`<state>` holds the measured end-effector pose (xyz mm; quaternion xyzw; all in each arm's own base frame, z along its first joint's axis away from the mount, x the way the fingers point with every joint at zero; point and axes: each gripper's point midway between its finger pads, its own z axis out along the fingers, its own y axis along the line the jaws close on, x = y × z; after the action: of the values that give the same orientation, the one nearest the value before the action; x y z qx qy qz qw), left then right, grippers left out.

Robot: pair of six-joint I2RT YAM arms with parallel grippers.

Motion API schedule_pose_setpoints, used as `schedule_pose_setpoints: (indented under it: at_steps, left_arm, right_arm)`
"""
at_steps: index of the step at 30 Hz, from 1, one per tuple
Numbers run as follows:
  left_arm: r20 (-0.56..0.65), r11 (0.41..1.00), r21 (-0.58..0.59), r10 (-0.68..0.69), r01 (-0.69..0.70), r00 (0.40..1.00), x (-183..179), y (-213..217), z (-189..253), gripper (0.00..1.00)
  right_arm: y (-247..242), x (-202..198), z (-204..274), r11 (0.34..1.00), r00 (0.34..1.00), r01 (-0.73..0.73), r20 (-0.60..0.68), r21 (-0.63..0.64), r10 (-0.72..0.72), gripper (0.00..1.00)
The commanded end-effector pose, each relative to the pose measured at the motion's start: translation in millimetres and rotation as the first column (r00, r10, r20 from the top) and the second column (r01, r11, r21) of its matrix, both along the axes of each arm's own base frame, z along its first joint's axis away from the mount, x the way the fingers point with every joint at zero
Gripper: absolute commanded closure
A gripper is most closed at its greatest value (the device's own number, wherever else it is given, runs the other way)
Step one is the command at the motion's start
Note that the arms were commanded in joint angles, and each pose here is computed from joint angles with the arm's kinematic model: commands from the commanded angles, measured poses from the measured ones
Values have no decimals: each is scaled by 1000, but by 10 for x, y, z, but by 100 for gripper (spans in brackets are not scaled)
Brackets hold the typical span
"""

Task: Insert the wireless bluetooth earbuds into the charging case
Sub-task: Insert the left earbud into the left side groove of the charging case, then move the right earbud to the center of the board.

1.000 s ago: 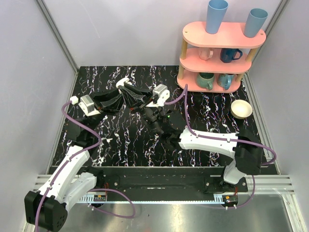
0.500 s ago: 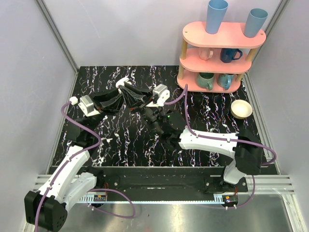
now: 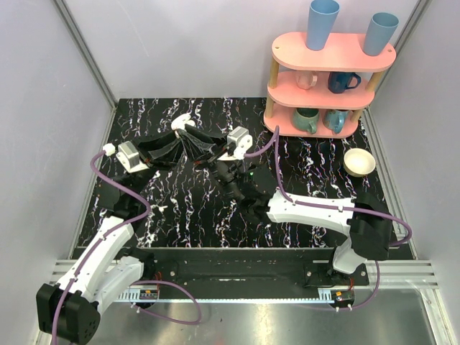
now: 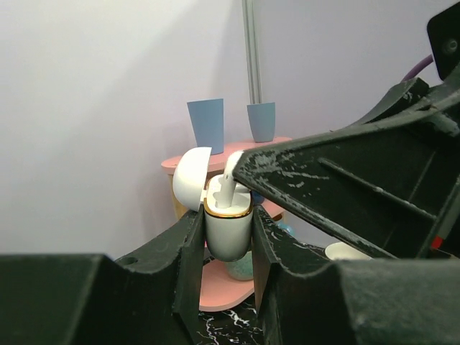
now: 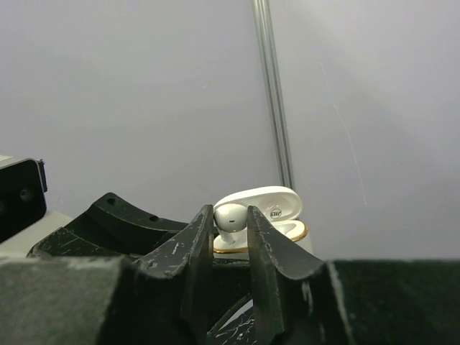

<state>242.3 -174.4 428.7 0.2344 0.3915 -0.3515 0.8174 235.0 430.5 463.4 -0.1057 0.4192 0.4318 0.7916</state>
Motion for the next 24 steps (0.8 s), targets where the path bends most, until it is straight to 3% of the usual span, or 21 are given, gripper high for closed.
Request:
schedule_pose_setpoints:
  at_steps: [1,9,17,20,22,24]
  left_arm:
    - [101,998,-47,35,-31,994,-106,83,277,100]
    - [92,998,-35,47,-44,995,-80,87,238,100]
    - [88,998,-27,66,-64,994,-65,104,204,100]
    - [67,994,-21,110,-108,992,-4,153,216,100]
    - [33,983,0,184,-184,982,111,231,207,100]
    - [3,970,35,240,-240,971,212,291,146,100]
  right_arm:
    - [-80,-134,122,1000,999,-21,49,1,21,66]
    - [-344,-170,379,998,996,25,84,50,-30,50]
    - [-683,-169,602,990,990,108,81,85,-115,44]
    - [-910,-3,502,972,973,229,-16,56,-228,43]
    - [-1217,284,181,929,919,369,-151,4,-364,42]
    - [-1450,415,-34,928,891,371,-292,29,-347,43]
